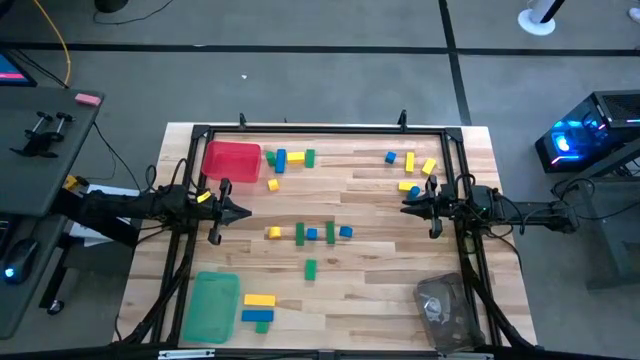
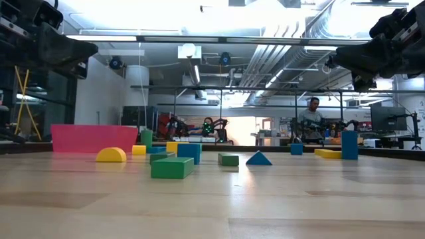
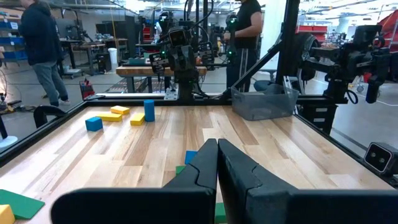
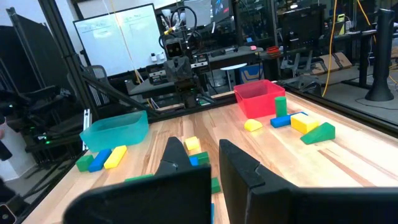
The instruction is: Sort blocks
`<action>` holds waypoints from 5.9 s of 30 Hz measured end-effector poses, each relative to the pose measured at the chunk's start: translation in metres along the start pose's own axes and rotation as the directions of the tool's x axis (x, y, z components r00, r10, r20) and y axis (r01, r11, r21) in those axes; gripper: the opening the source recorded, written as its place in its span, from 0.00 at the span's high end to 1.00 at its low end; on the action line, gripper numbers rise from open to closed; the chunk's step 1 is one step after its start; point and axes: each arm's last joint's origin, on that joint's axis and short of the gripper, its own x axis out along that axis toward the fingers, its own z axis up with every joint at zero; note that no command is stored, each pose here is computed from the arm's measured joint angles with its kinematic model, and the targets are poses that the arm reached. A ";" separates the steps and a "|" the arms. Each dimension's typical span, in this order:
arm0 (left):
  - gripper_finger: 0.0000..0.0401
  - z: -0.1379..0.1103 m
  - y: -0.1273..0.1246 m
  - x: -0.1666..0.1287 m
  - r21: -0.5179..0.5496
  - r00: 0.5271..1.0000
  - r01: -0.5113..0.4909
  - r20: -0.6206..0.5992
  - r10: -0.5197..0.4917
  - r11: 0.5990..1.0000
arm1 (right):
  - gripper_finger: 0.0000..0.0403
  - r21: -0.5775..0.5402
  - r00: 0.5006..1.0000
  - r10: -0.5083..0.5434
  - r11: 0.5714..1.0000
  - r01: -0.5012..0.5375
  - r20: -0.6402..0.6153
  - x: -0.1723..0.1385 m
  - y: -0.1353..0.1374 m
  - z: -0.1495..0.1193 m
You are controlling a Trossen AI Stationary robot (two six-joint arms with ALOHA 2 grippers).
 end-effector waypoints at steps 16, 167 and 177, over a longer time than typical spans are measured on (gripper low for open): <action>1.00 0.000 0.000 0.000 0.000 1.000 0.000 0.000 0.000 1.000 | 1.00 0.000 1.000 0.000 1.000 0.000 0.000 0.000 0.000 0.000; 0.28 0.091 0.192 0.061 0.268 -0.107 -0.838 -0.935 0.338 0.476 | 1.00 0.000 1.000 0.001 1.000 -0.001 0.000 0.000 0.000 0.000; 0.26 0.088 0.131 0.125 0.000 0.156 -0.750 -0.972 0.177 0.662 | 1.00 0.000 1.000 0.000 1.000 0.000 0.000 0.000 0.000 0.000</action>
